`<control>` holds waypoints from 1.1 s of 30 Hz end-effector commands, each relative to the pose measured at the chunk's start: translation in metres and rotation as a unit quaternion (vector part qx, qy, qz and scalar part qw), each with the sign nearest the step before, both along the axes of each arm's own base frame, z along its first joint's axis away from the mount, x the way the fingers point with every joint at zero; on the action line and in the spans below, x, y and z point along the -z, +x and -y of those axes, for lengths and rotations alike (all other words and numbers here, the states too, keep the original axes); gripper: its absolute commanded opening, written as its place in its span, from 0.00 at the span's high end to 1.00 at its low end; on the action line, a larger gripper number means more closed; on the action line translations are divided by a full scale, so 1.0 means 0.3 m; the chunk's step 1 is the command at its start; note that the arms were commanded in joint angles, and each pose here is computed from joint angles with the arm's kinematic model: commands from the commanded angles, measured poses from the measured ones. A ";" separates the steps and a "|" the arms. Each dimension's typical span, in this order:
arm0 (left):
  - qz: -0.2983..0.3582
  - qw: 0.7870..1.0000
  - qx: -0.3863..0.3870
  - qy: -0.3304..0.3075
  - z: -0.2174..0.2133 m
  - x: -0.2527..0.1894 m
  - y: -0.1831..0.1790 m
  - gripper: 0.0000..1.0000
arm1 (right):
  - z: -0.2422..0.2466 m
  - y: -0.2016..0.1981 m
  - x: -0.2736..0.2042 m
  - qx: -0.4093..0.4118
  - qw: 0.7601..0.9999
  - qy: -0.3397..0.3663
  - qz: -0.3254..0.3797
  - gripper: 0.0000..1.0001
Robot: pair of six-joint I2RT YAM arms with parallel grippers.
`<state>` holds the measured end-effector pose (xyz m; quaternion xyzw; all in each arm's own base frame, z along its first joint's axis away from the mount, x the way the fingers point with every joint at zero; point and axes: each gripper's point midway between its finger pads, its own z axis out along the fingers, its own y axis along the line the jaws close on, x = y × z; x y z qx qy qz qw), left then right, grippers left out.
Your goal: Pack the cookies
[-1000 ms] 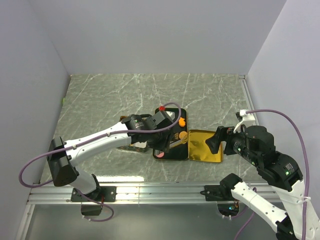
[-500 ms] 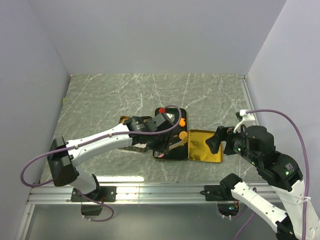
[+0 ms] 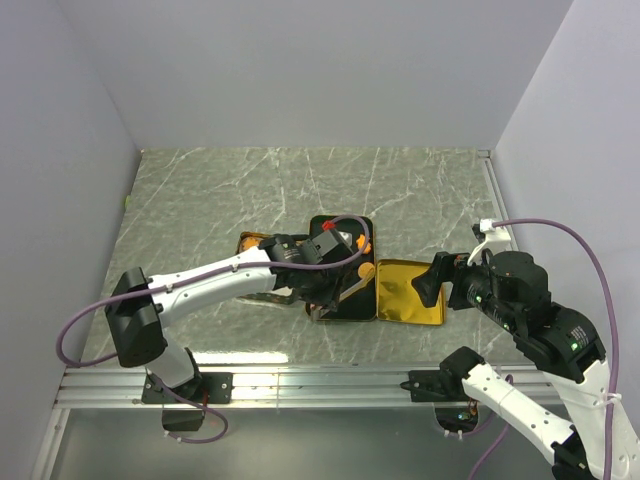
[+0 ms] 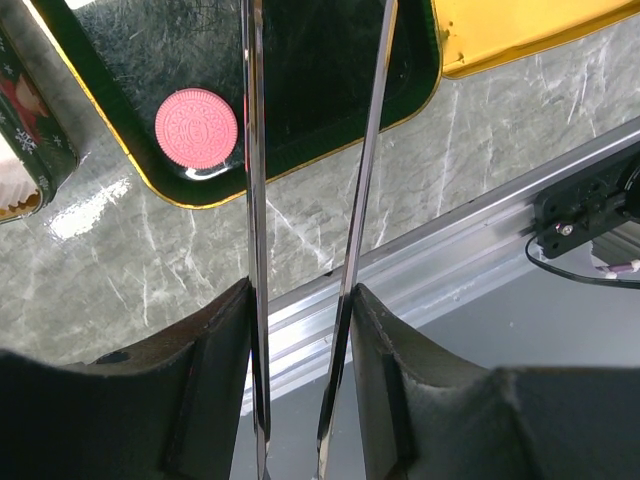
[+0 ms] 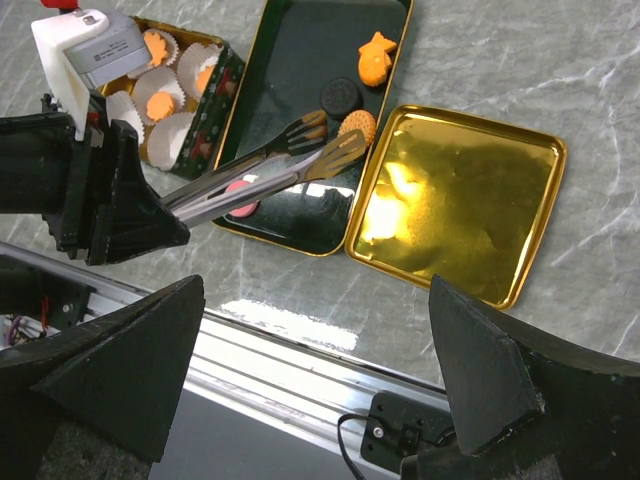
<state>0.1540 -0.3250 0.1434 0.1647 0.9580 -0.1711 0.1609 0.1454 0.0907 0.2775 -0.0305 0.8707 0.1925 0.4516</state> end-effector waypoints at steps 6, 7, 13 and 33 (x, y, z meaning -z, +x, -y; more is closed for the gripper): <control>0.010 1.000 0.011 -0.026 0.058 -0.032 0.015 0.55 | 0.003 0.017 -0.002 0.002 1.000 -0.010 0.010 0.00; 0.009 1.000 0.012 -0.025 0.060 -0.028 0.015 0.56 | 0.003 0.018 -0.005 0.002 1.000 -0.010 0.012 0.00; 0.008 1.000 0.017 -0.021 0.078 -0.029 0.024 0.57 | 0.003 0.020 -0.005 0.000 1.000 -0.012 0.013 0.00; 0.044 0.999 -0.025 -0.008 -0.034 -0.139 0.035 0.64 | -0.003 0.018 -0.002 -0.007 1.000 -0.011 0.014 0.00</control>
